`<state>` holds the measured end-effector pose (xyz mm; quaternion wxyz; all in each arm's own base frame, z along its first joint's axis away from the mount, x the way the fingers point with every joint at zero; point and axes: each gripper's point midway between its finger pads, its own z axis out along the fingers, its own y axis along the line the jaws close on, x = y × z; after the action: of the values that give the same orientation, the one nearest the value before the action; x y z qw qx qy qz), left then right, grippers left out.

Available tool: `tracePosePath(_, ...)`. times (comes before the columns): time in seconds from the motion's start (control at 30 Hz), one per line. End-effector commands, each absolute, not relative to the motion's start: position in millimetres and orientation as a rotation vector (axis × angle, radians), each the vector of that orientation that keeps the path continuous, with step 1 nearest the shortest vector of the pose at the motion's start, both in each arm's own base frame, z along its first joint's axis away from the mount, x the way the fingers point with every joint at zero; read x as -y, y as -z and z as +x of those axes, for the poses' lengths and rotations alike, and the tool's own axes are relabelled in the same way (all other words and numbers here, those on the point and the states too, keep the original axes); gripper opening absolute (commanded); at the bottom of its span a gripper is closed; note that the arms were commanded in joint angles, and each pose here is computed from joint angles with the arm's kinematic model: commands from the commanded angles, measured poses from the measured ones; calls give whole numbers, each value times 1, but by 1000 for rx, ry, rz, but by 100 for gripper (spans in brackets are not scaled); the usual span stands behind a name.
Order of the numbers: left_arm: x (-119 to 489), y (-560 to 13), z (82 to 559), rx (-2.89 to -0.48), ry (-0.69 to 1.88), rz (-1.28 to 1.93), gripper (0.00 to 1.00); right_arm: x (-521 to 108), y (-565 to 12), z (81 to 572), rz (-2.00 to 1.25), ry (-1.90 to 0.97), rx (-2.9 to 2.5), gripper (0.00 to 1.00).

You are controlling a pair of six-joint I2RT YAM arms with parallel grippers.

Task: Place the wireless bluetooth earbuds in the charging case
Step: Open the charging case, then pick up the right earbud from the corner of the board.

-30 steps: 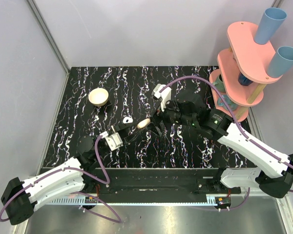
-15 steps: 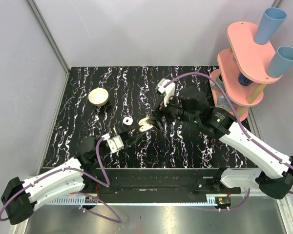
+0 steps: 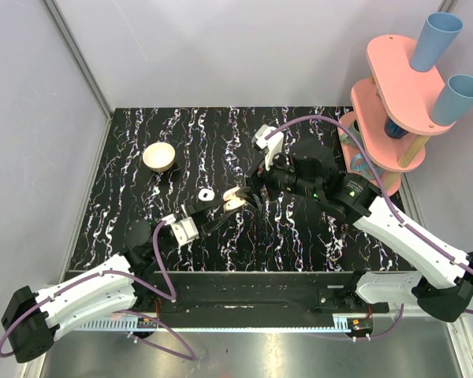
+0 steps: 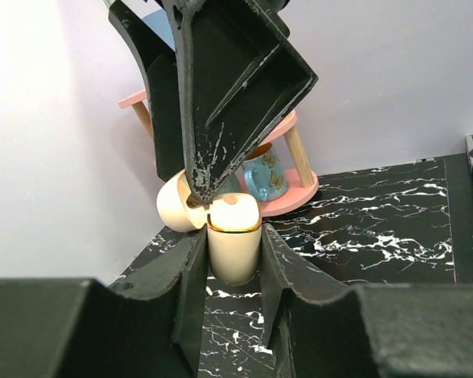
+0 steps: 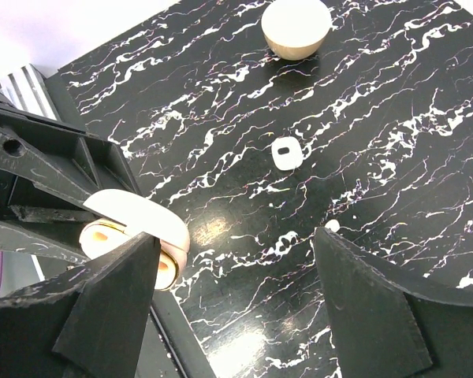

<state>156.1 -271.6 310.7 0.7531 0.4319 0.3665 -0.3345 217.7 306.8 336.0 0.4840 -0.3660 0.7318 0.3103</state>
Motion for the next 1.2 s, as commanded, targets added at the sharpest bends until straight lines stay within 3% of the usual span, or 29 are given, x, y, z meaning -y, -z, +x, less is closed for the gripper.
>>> tracePosePath(0.0,273,-337,137,-708,796,922,0,-310,-387,233,-802,-784,-1613,84)
tracePosePath(0.4,260,-338,157,-779,771,762,0,-313,-400,200,-925,-913,-1517,86)
tracePosePath(0.77,253,-343,161,-779,780,689,0,-309,-401,207,-888,-876,-1519,86)
tracePosePath(0.93,242,-344,162,-769,757,638,0,-261,-394,275,-458,-591,-1648,89)
tracePosePath(1.17,228,-355,153,-718,741,618,0,-205,-323,344,-83,-539,-1899,88)
